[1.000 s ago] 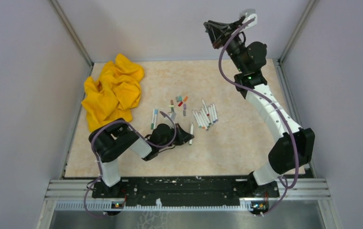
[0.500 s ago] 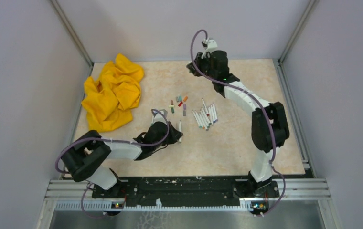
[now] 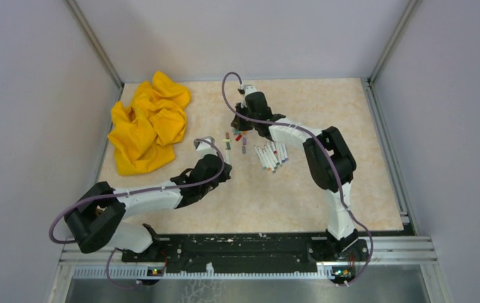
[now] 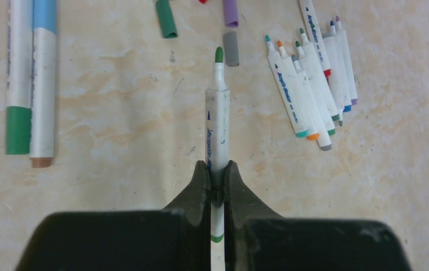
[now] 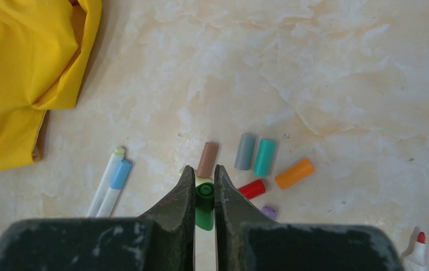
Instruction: Open the pen caps
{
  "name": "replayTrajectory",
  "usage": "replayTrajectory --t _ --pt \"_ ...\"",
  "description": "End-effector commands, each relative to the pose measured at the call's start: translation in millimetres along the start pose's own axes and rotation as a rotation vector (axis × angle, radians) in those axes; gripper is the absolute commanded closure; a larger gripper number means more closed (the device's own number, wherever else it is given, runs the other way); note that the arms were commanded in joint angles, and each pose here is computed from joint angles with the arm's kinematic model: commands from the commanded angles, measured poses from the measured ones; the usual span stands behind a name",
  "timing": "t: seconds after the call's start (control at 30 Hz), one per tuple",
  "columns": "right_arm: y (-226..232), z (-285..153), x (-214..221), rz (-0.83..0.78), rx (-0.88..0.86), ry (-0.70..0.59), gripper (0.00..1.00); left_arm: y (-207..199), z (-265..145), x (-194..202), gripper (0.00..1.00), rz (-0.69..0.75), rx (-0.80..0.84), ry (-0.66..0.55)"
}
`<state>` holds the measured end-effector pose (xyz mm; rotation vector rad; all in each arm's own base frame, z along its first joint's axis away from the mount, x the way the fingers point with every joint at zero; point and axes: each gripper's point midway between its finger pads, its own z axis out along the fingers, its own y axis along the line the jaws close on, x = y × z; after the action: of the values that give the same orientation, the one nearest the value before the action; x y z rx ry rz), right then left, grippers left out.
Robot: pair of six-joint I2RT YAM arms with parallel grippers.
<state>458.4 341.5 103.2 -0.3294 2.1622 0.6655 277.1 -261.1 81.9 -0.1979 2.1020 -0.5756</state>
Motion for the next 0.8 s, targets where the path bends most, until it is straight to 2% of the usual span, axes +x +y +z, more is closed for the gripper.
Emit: replayTrajectory --t 0.0,0.37,0.57,0.77 --pt "11.4 3.9 -15.4 0.019 0.009 -0.069 0.92 4.7 -7.3 -18.4 1.0 0.021 -0.061 -0.045" --pt "5.3 10.0 10.8 0.029 0.026 -0.033 0.68 3.2 -7.7 -18.3 1.0 0.024 -0.054 -0.04" --pt "4.3 7.1 11.1 0.027 0.029 -0.044 0.67 -3.8 -0.5 -15.3 1.0 0.038 -0.035 -0.028" --pt "4.8 -18.2 -17.9 0.013 0.052 -0.144 0.66 -23.4 20.3 -12.7 1.0 0.065 -0.002 -0.01"
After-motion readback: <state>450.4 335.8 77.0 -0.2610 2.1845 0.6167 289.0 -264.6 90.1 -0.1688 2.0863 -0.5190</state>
